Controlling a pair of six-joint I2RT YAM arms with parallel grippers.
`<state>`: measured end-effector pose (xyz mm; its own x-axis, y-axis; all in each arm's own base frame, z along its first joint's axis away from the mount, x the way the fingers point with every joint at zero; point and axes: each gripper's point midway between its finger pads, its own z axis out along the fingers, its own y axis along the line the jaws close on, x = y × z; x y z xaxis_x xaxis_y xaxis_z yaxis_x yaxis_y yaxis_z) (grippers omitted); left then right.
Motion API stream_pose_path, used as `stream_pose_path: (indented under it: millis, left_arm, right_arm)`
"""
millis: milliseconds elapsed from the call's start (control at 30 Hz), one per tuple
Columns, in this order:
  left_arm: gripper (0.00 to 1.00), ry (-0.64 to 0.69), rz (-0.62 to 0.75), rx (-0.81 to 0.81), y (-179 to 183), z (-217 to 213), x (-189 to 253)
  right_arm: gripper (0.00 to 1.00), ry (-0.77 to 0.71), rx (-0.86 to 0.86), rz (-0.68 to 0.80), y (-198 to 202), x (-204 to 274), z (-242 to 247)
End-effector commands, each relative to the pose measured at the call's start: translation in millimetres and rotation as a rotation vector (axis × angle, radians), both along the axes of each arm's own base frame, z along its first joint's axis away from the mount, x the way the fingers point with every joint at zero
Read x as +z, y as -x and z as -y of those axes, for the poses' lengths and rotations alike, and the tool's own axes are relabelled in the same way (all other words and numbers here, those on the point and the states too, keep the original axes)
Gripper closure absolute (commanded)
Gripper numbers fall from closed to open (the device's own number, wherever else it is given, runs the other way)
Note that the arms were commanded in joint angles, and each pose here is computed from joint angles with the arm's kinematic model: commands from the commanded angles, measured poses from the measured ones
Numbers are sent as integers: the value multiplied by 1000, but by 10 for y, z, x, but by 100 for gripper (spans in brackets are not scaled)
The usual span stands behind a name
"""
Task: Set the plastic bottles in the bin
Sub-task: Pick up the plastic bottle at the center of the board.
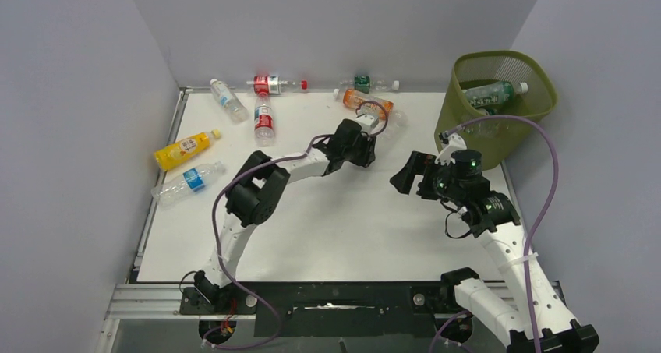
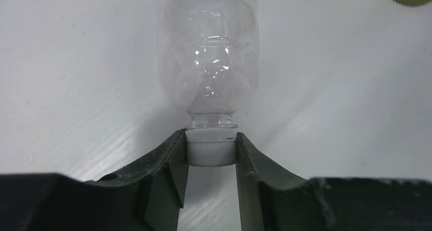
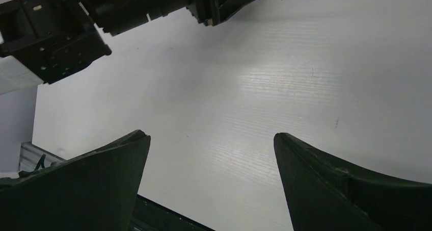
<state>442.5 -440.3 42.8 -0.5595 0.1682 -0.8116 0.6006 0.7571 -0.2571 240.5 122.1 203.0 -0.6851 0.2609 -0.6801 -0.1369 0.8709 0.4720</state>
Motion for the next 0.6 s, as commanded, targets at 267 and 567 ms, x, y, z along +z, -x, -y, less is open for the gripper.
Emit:
stream_pose_path:
  millis: [267, 567]
  left_arm:
    - [76, 265, 31, -75, 929, -452, 1216]
    - [76, 476, -27, -134, 1590, -559, 1605]
  right_arm:
    - [1, -108, 24, 110, -319, 410, -164]
    - [0, -231, 37, 127, -485, 443, -307]
